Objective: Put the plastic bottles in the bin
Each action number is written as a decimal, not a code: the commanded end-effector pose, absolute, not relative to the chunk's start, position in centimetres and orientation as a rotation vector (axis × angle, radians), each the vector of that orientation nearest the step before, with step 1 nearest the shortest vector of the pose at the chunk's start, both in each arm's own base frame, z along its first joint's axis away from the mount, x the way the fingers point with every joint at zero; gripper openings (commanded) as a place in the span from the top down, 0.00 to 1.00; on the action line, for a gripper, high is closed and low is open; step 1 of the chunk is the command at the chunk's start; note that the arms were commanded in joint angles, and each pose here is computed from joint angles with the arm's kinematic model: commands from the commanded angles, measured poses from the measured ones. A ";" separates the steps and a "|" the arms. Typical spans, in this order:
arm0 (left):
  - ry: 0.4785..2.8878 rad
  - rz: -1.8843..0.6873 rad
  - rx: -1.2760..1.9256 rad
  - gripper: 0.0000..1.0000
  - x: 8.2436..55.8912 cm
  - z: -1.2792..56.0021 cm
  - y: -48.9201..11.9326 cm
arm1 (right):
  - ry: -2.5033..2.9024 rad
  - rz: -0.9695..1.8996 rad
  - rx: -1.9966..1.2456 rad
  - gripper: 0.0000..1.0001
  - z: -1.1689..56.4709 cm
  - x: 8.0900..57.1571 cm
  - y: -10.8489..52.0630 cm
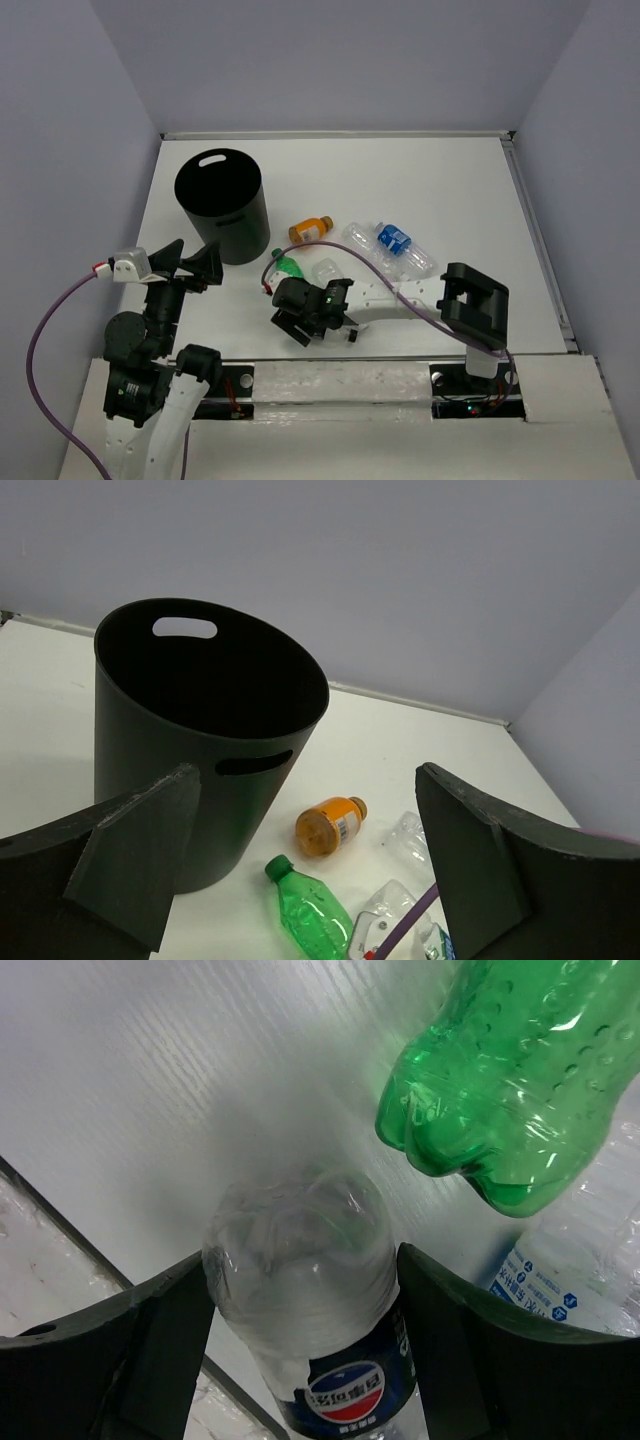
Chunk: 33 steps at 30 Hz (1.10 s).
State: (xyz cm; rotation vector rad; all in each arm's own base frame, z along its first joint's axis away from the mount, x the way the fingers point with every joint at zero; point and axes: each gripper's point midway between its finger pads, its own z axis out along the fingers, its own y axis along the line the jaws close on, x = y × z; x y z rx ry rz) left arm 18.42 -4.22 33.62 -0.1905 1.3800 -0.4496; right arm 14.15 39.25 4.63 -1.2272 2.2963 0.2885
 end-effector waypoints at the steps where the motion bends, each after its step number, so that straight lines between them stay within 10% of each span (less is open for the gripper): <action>1: 1.319 -0.462 -0.191 0.01 17.9 35.6 -4.0 | 2.279 0.351 -1.235 0.25 5.7 13.8 40.9; 9: 1.313 -0.470 -0.191 0.01 17.8 35.6 -4.1 | 2.232 0.424 -1.223 0.63 8.2 12.2 41.9; 26: 1.333 -0.429 -0.339 0.01 18.8 34.1 -2.4 | 1.328 0.870 -0.520 0.72 51.5 26.9 43.4; 33: 1.403 -0.497 -0.306 0.01 19.9 32.8 -4.3 | 1.108 0.961 -0.321 0.71 56.2 33.5 46.8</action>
